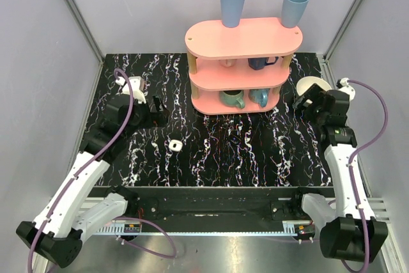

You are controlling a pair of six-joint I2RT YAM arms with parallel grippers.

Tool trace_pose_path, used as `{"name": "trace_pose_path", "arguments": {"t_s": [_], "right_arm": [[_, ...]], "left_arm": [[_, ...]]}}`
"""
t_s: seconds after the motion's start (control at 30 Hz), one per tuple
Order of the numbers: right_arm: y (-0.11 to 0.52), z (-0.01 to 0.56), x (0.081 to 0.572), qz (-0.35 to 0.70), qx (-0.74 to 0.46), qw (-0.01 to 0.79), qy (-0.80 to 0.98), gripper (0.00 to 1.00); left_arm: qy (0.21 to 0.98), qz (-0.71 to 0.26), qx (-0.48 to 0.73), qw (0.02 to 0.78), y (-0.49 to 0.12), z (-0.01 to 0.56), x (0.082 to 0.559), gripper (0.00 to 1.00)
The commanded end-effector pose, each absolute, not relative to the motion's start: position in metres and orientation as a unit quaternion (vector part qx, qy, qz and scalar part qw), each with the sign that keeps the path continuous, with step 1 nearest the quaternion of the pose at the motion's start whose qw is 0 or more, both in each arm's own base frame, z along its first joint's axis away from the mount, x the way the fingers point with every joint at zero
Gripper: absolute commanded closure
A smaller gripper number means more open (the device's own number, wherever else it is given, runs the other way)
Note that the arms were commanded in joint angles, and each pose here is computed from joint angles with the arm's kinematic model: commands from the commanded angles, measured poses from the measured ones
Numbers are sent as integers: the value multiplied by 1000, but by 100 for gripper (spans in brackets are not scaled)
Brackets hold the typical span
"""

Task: Insert the wireless bluetooth earbuds into the charging case
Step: Reset both arms

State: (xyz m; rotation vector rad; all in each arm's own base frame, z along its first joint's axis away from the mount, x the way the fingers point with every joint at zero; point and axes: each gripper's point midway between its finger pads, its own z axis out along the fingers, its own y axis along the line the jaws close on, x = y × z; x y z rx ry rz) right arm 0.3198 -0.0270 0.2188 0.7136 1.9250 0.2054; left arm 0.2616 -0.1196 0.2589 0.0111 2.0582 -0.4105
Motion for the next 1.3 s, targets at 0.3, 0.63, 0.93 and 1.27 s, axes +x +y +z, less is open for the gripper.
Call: {"name": "trace_pose_path", "arguments": {"t_s": [0.3, 0.63, 0.93, 1.27], "right_arm": [[-12, 246, 296, 90, 166, 617, 764, 0], [2, 233, 309, 118, 134, 595, 784, 0], [-15, 225, 306, 76, 155, 608, 775, 0], [-33, 215, 306, 24, 158, 611, 775, 0]], "left_arm": [[842, -134, -111, 510, -96, 248, 281, 1], [827, -127, -103, 538, -92, 263, 285, 1], [827, -108, -100, 543, -86, 259, 286, 1], [817, -71, -119, 559, -72, 253, 295, 1]]}}
